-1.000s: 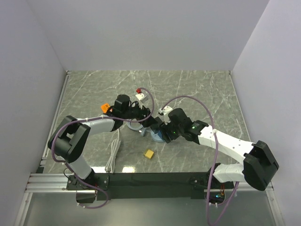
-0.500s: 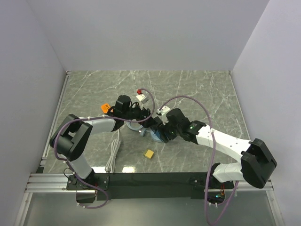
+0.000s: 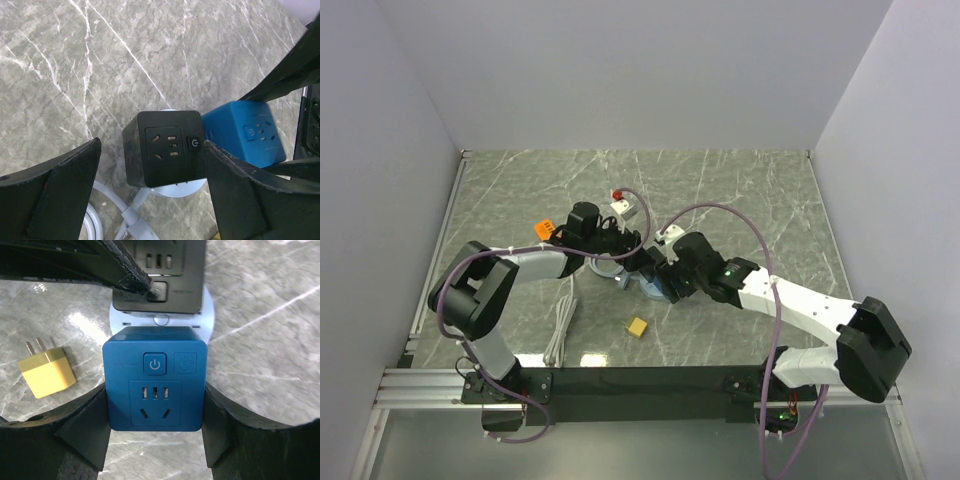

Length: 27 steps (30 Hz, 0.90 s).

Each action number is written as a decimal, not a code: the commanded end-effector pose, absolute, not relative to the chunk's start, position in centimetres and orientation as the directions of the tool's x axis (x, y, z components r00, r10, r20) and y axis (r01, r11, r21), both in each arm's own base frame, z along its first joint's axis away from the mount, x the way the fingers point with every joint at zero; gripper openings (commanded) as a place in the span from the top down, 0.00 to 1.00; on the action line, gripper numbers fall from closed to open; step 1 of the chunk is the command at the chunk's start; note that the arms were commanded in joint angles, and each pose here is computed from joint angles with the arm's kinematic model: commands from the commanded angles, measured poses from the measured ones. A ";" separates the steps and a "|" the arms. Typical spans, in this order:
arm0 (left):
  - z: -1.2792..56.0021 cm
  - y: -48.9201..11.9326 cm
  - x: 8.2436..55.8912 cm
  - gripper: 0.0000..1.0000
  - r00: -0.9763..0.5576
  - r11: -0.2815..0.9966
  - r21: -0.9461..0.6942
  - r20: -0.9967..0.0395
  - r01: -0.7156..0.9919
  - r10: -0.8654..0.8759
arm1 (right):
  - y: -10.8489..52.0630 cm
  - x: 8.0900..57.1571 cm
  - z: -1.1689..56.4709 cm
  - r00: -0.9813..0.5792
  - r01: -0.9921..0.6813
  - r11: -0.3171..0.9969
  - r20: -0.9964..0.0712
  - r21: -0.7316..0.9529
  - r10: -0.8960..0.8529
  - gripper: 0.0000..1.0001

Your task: Insert the plug

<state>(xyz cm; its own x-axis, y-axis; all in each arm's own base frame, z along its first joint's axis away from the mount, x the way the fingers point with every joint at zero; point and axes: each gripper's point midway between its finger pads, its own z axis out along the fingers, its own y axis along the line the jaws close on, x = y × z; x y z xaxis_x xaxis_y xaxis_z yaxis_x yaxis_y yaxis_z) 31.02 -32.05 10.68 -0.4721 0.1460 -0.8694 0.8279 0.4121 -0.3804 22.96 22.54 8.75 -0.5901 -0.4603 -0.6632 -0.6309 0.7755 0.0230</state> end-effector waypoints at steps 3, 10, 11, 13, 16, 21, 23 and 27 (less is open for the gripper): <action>11.4 -33.2 31.8 0.11 -0.442 0.401 -0.354 -0.885 0.845 0.149 | 22.0 23.7 11.0 -0.555 -0.599 0.801 -0.719 -0.005 -0.419 1.00; 11.3 -33.4 31.7 0.12 -0.442 0.403 -0.351 -0.883 0.845 0.159 | 22.1 23.6 10.5 -0.553 -0.610 0.792 -0.713 -0.005 -0.431 1.00; 11.2 -33.4 31.7 0.12 -0.444 0.402 -0.353 -0.881 0.845 0.161 | 22.3 23.6 10.5 -0.550 -0.613 0.790 -0.717 -0.002 -0.429 1.00; 11.2 -33.5 31.6 0.12 -0.442 0.399 -0.351 -0.882 0.847 0.164 | 22.5 23.6 10.4 -0.549 -0.619 0.785 -0.717 0.003 -0.430 1.00; 11.4 -33.6 31.5 0.12 -0.440 0.398 -0.349 -0.882 0.849 0.167 | 22.7 23.5 10.0 -0.553 -0.623 0.782 -0.712 0.010 -0.432 1.00; 11.4 -33.5 31.3 0.14 -0.440 0.394 -0.348 -0.882 0.851 0.172 | 22.9 23.7 9.6 -0.556 -0.629 0.777 -0.705 0.011 -0.440 1.00; 11.4 -33.5 31.2 0.14 -0.438 0.391 -0.346 -0.882 0.853 0.174 | 23.0 23.7 9.6 -0.555 -0.631 0.776 -0.706 0.013 -0.439 1.00; 10.7 -33.5 30.9 0.16 -0.449 0.394 -0.352 -0.874 0.849 0.188 | 23.1 23.7 9.4 -0.558 -0.629 0.777 -0.705 0.015 -0.437 1.00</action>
<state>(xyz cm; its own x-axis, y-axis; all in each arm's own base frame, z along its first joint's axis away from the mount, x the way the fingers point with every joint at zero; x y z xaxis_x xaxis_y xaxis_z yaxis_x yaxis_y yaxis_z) 30.47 -32.83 9.61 -0.4899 0.1896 -0.8509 0.8270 0.4100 -0.3848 22.94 22.08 8.65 -0.5887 -0.4607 -0.6643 -0.6227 0.7824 0.0092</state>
